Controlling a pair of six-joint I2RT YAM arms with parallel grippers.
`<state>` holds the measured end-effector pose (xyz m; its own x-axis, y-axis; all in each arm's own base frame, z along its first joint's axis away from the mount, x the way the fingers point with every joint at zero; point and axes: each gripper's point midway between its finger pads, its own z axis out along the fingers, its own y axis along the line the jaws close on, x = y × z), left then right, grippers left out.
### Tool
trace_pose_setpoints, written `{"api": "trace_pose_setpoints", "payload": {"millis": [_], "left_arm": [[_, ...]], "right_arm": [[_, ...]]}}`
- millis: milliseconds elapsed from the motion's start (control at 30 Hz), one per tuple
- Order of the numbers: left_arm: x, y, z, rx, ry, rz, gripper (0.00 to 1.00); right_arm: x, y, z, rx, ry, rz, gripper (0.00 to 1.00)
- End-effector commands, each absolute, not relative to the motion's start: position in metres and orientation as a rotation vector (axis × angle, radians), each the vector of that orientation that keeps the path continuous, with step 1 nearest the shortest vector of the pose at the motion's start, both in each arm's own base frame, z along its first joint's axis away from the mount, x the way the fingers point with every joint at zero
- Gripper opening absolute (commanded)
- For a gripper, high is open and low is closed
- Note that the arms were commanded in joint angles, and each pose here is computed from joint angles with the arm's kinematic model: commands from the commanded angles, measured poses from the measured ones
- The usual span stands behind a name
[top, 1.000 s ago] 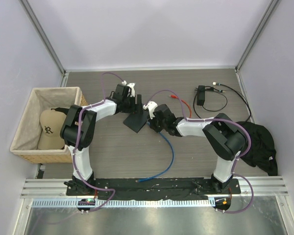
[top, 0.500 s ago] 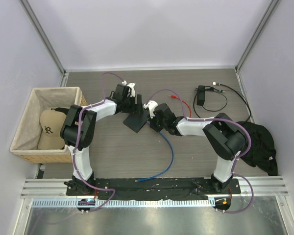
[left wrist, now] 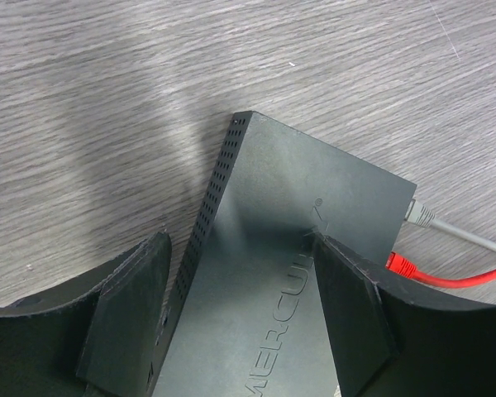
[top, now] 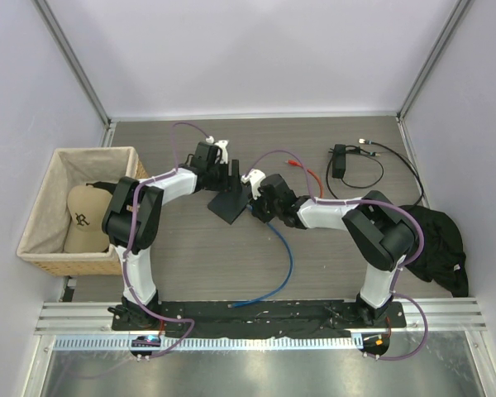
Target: Insert the plug into the switch port
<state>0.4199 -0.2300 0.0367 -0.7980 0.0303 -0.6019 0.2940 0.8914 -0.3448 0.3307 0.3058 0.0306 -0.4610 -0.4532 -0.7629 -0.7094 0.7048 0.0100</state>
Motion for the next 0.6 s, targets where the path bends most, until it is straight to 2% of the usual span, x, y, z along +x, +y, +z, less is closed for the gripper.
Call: {"api": "trace_pose_setpoints", "payload": {"millis": [0, 567], "left_arm": [[0.412, -0.227, 0.023, 0.218, 2.508, -0.564, 0.74], [0.407, -0.223, 0.011, 0.175, 2.570, -0.543, 0.75]], "right_arm": [[0.353, 0.327, 0.075, -0.849, 1.990, 0.461, 0.01], [0.350, 0.332, 0.073, -0.874, 1.933, 0.454, 0.01]]}}
